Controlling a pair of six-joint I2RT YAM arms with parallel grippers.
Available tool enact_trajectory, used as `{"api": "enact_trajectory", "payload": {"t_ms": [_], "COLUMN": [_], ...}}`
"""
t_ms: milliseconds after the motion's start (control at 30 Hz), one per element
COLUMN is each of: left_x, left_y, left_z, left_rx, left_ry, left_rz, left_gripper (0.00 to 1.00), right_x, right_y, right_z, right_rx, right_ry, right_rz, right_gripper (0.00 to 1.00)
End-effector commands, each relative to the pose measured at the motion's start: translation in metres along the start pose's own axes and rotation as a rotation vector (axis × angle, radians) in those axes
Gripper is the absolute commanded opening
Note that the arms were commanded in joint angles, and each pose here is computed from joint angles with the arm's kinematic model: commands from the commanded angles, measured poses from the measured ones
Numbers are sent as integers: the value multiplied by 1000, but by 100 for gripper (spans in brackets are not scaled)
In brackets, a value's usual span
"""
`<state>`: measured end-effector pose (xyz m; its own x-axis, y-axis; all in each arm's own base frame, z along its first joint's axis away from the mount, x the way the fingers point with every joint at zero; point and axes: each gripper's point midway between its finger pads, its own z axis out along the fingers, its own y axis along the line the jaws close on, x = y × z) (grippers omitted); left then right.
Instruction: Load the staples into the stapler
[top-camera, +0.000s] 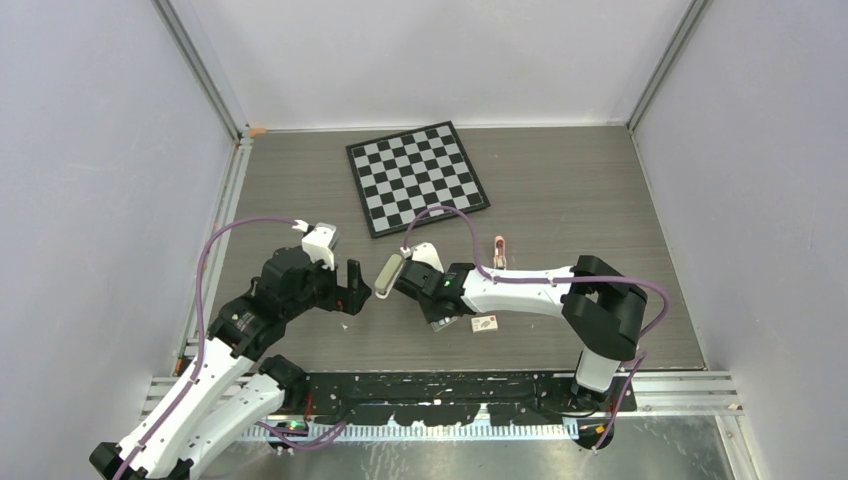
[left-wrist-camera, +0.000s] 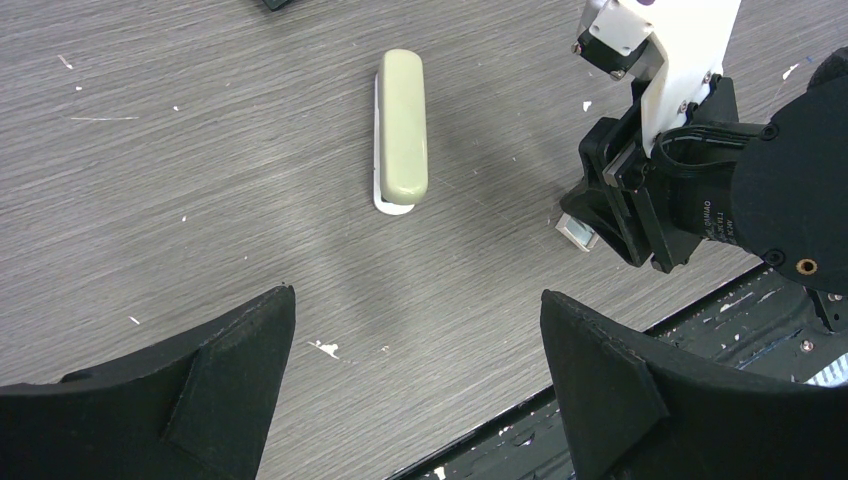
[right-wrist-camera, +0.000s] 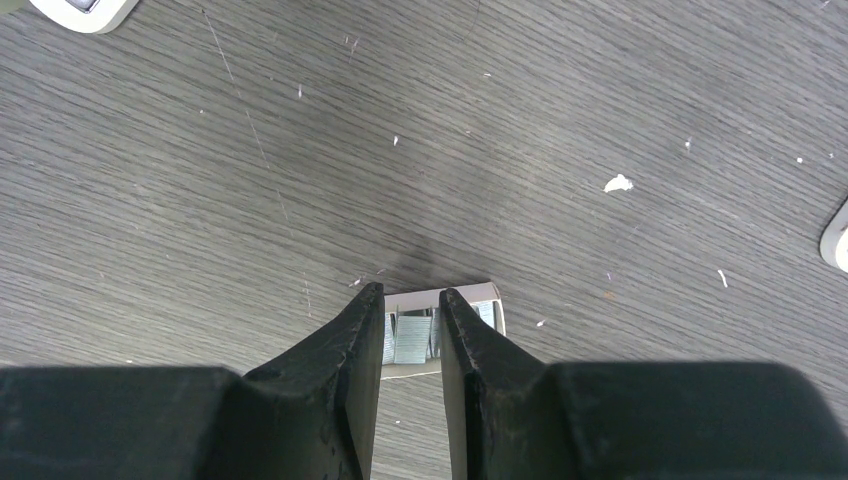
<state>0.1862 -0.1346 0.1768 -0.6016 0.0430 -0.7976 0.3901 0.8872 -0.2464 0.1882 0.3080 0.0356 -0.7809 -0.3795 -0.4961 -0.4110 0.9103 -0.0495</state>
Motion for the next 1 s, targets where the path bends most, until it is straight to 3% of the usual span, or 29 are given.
{"api": "enact_trajectory", "payload": {"t_ms": [0,767,967], "left_x": [-6,-6,-6], "left_y": [0,0,0], "left_z": [0,-1,-1], "left_rx": [4,5,5], "left_ry": [-26,-28,-28], "left_rz": [10,10,10], "left_gripper": [93,94,94], "right_x": [-7,-6,-7], "right_y": [6,6,4], "right_z": [-2,-1,-2], "right_rx": [-7,-3,1], "right_ry": [-19,-7,-17], "right_rz": [16,12,13], "right_gripper": [32,31,26]}}
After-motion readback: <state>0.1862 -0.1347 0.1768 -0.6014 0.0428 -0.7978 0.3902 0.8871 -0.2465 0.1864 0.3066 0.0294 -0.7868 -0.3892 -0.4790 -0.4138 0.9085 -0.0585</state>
